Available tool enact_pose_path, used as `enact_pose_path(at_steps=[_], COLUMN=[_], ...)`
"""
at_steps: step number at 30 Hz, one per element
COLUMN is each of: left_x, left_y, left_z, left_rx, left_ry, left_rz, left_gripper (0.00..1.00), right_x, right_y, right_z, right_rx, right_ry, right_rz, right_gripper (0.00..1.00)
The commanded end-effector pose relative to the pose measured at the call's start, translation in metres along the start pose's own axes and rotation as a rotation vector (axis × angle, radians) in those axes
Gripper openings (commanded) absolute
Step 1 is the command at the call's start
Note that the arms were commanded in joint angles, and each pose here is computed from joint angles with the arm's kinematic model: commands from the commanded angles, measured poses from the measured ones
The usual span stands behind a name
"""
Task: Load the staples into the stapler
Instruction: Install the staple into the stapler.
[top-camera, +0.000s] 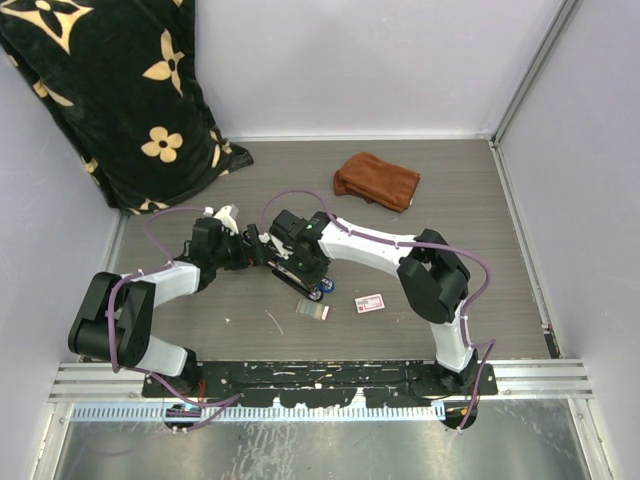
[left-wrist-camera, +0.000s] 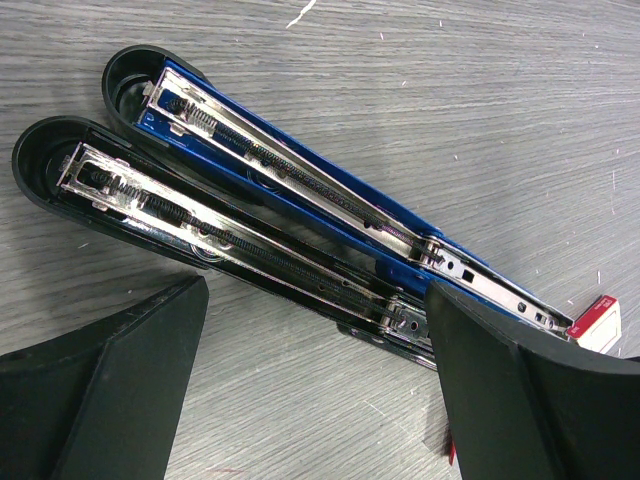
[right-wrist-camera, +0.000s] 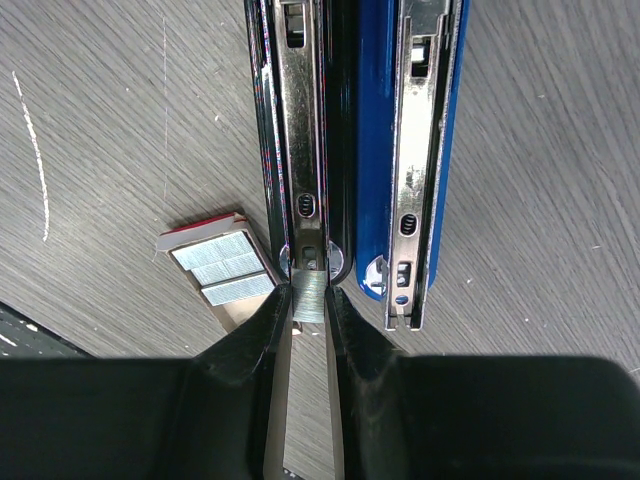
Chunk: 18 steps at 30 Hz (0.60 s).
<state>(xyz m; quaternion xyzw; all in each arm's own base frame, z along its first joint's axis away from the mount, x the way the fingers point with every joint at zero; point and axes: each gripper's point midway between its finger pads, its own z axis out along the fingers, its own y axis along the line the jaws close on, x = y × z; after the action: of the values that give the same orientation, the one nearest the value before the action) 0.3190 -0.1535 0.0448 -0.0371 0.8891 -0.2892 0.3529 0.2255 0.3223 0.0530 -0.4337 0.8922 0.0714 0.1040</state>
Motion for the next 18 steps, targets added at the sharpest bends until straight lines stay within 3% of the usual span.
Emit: enact_pose_path(at_steps=[1,18], left_x=[-0.013,-0.012], left_y=[-0.008,-0.008], left_z=[-0.003,-0.002], left_rx=[0.034,0.037], left_ry=[-0.042,-0.039], left_rz=[0.034,0.033], left_gripper=[0.92,0.92], right_x=[-0.009,-0.02], right_y=[0.002,0.004], right_z=[-0.003,-0.004], right_rx=[-0.01,-0.024], right_ry=[-0.012,-0.021], right_rz=[-0.036,-0.076], right_gripper=[0.19,0.2])
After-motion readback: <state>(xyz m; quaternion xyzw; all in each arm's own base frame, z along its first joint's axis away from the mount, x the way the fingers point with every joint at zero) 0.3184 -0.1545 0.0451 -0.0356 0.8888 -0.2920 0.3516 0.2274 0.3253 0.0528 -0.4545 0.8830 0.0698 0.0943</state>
